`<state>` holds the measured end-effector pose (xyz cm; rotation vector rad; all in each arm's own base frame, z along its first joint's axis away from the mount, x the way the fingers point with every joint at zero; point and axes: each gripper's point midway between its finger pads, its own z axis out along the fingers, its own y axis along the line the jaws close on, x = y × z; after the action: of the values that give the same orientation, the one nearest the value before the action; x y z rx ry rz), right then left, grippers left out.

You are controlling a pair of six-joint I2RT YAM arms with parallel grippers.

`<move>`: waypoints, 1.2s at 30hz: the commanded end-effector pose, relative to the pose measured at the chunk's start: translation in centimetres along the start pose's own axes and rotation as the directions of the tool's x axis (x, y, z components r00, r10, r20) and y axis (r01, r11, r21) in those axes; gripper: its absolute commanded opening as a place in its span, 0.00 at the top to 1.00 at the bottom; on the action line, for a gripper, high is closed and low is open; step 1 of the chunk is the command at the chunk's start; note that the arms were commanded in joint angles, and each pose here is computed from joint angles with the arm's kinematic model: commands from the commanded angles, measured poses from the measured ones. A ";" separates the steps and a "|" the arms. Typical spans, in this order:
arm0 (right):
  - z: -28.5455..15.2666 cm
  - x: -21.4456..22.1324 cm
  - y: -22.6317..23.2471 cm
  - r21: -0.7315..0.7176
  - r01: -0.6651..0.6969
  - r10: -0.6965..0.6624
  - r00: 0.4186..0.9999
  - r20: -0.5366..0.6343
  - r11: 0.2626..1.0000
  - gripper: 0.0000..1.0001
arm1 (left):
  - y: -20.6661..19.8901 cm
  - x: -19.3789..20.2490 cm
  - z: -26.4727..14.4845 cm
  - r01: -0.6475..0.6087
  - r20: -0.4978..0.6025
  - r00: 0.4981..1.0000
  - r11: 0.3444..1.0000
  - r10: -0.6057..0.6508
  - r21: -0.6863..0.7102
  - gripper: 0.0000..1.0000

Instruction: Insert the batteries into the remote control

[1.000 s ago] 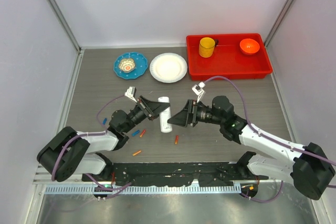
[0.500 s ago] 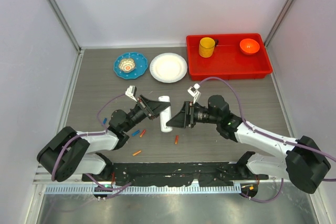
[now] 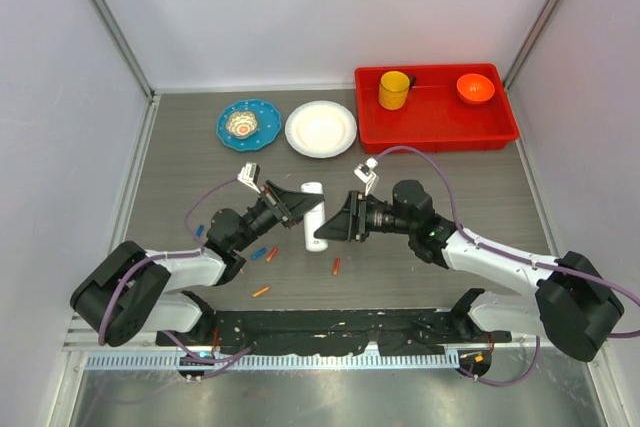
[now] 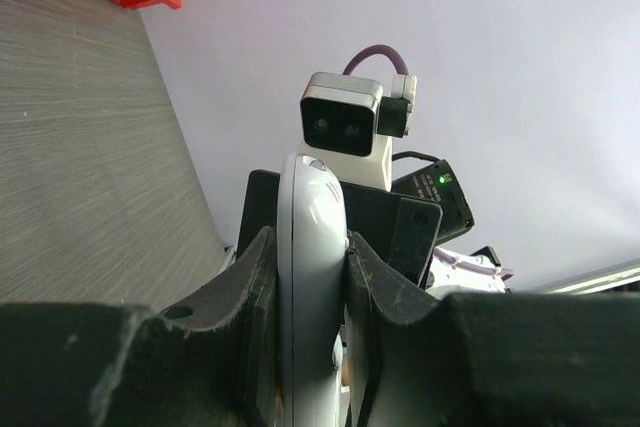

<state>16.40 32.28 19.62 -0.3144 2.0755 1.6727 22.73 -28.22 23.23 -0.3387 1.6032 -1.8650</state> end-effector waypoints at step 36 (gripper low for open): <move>2.2 -0.5 3.0 -0.105 -0.029 0.026 0.999 -0.029 0.994 0.82 | -3.1 -0.4 0.5 -0.062 0.013 0.998 0.993 0.060 0.102 1.00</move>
<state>16.15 33.94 20.66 -0.2732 2.0843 1.7833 22.74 -28.16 23.22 -0.3147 1.5996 -1.8384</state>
